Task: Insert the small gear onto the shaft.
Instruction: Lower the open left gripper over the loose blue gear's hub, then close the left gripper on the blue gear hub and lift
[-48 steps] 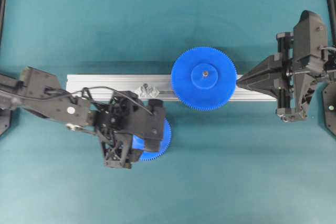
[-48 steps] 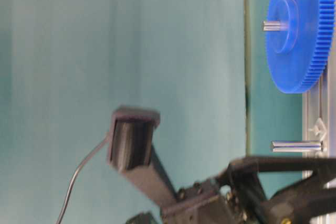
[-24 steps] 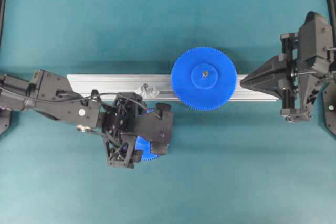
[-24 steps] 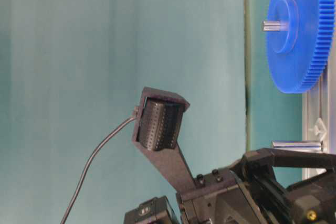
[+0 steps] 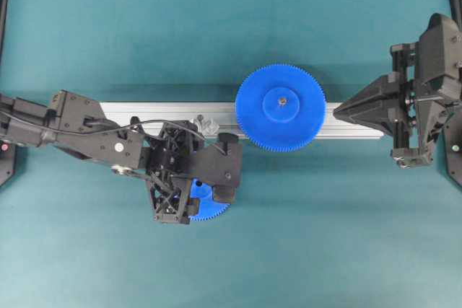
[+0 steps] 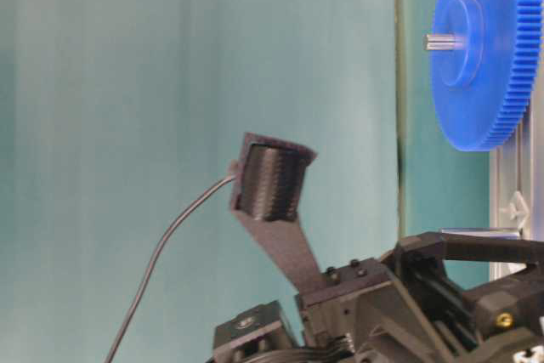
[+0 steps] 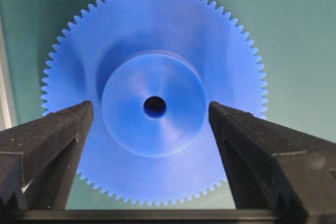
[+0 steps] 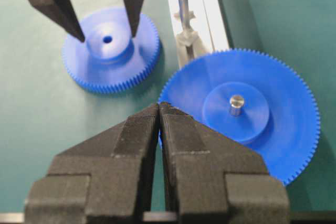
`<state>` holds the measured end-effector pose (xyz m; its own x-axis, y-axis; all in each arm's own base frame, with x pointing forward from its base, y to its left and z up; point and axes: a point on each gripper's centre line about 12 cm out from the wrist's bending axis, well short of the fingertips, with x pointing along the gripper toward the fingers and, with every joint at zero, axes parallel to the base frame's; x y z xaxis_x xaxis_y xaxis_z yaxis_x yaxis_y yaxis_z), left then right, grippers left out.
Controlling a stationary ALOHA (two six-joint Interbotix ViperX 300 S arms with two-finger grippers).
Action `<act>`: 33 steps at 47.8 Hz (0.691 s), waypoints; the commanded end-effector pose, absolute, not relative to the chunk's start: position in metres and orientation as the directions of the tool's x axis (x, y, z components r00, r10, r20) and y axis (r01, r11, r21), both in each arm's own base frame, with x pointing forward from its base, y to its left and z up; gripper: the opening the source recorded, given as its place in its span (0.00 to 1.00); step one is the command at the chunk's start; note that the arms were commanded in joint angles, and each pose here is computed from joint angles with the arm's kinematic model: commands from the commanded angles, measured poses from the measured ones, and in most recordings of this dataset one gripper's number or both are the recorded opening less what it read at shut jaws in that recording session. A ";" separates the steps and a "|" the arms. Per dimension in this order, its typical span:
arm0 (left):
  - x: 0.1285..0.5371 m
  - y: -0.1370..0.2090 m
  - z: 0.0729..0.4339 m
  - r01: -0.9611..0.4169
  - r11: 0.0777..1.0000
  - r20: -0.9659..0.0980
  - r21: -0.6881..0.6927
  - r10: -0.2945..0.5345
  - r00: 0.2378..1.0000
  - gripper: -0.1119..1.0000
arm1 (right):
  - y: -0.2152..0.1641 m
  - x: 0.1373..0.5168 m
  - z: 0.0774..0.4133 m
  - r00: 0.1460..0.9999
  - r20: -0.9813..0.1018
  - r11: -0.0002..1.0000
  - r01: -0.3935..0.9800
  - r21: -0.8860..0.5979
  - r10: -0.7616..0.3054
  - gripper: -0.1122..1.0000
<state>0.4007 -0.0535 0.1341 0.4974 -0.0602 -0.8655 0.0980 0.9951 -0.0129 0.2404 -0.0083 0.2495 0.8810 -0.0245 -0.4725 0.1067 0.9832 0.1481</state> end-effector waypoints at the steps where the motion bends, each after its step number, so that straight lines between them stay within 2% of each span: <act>1: 0.406 -0.054 0.145 0.099 0.995 -0.848 -0.012 -0.063 0.526 0.91 | -0.009 0.242 0.254 0.889 -0.456 0.981 0.112 0.160 -0.027 0.20; 33: 0.407 -0.054 0.127 0.093 0.996 -0.870 -0.013 -0.057 0.490 0.91 | -0.009 0.238 0.250 0.892 -0.451 0.973 0.129 0.194 -0.028 0.20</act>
